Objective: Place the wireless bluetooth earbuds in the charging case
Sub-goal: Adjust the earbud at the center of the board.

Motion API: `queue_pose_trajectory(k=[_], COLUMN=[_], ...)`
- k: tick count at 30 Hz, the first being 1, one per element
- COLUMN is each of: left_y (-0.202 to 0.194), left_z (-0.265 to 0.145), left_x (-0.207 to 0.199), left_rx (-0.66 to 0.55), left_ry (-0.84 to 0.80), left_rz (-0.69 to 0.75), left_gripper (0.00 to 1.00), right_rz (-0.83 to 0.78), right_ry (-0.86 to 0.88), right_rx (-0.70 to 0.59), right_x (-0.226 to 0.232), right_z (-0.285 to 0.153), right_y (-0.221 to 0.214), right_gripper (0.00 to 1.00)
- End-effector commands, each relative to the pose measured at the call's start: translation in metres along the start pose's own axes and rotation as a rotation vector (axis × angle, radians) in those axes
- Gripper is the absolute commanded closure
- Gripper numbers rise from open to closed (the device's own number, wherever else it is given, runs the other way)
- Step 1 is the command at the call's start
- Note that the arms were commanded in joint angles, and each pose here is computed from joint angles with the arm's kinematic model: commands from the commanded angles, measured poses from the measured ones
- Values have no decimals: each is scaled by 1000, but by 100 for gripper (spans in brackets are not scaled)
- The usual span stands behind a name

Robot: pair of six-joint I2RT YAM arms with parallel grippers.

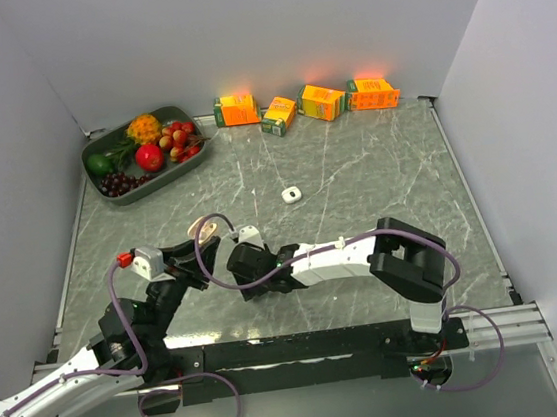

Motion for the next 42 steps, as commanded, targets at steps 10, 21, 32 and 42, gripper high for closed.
queue_pose_trajectory(k=[10, 21, 32, 42], left_y=[17, 16, 19, 17], left_z=[1, 2, -1, -1], left_x=[-9, -10, -9, -9], left_rx=[-50, -46, -57, -54], left_ry=[-42, -48, -47, -51], left_rz=[-21, -15, -24, -30], left_gripper=[99, 99, 99, 99], right_rz=[-19, -18, -179, -258], right_ry=[-199, -193, 89, 42], right_rx=[48, -85, -68, -13], right_x=[-69, -108, -14, 3], right_z=[-20, -44, -42, -19], right_y=[-16, 18, -10, -13], right_gripper=[34, 33, 26, 26])
Point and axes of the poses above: each gripper's point midway between its finger pads, its own z axis out along the fingers, its own x axis along the line the jaws close on, y = z × x, the point moved 2 cm from there along -z, back along the fingers, and after that the axes turned 2 degrees about -z, right-handed, at the moved point
